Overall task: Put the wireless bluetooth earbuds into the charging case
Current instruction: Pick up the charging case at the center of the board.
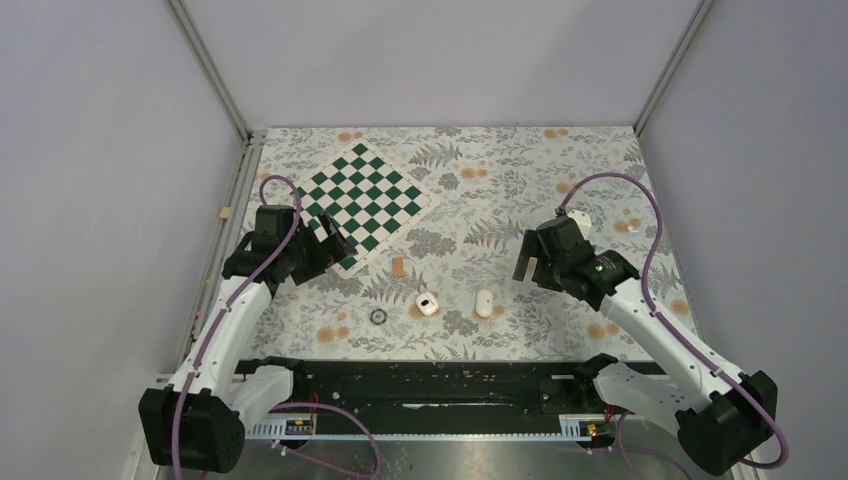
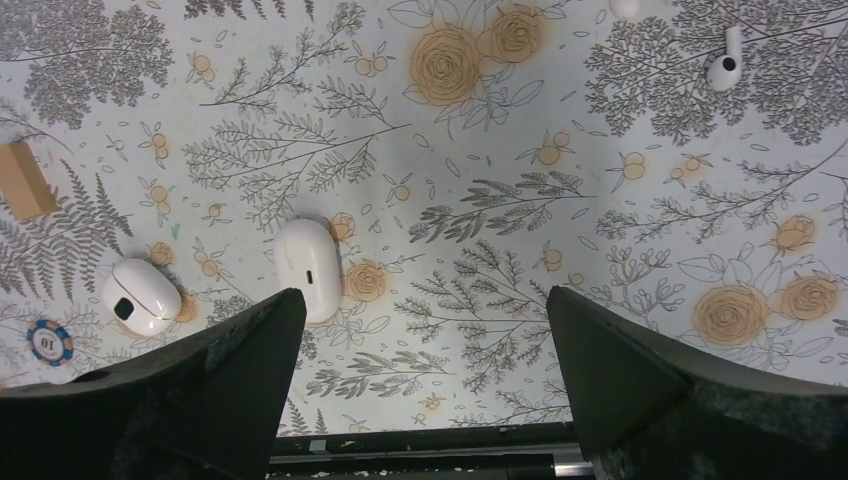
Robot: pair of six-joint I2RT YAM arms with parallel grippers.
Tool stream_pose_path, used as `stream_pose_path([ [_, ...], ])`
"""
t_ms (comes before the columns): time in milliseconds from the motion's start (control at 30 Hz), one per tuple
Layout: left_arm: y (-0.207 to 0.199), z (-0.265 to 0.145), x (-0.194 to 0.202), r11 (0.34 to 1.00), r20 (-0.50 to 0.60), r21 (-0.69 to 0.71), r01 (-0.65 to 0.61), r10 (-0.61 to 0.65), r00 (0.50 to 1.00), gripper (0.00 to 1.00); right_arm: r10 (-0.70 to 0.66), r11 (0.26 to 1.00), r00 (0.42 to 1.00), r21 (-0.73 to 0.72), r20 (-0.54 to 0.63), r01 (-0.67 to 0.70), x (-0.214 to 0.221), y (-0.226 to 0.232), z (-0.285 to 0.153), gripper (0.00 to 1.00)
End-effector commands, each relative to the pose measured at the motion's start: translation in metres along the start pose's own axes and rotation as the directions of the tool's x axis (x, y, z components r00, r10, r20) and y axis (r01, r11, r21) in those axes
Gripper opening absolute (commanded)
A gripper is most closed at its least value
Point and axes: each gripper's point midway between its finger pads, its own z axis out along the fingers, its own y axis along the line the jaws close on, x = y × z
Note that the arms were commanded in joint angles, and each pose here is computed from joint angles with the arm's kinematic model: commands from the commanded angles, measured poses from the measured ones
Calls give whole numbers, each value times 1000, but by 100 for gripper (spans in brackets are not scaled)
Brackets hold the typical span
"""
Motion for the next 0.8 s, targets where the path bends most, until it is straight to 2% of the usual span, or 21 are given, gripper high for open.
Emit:
stream_pose_path([
  [0, -16, 1, -2, 998, -33, 65, 7, -5, 999, 99, 25, 997, 1000, -74, 16, -24, -8, 19, -1, 99],
  [233, -12, 6, 3, 998, -48, 34, 53, -51, 998, 99, 94, 989, 995, -109, -44, -99, 9, 25, 6, 99],
  [300, -15, 5, 5, 999, -41, 33, 30, -29, 999, 99, 111, 988, 992, -99, -66, -117, 19, 23, 11, 99],
  [433, -28, 4, 17, 993, 16, -14, -120, 120, 993, 99, 114, 980, 988, -154, -105, -129, 32, 33, 15, 95],
  [467, -33, 5, 23, 989, 12, -17, -146, 146, 989, 99, 111, 978, 988, -165, -108, -127, 36, 36, 15, 93],
  [633, -52, 22, 54, 979, -73, -18, -201, 200, 977, 96, 96, 973, 990, -198, -107, -116, 45, 44, 14, 57],
  [667, -56, 24, 59, 979, -79, -14, -202, 200, 977, 96, 94, 972, 990, -204, -108, -115, 46, 45, 14, 53],
  [767, -69, 33, 79, 993, -132, 30, -113, 116, 985, 95, 91, 962, 987, -246, -132, -121, 51, 58, 10, 50],
])
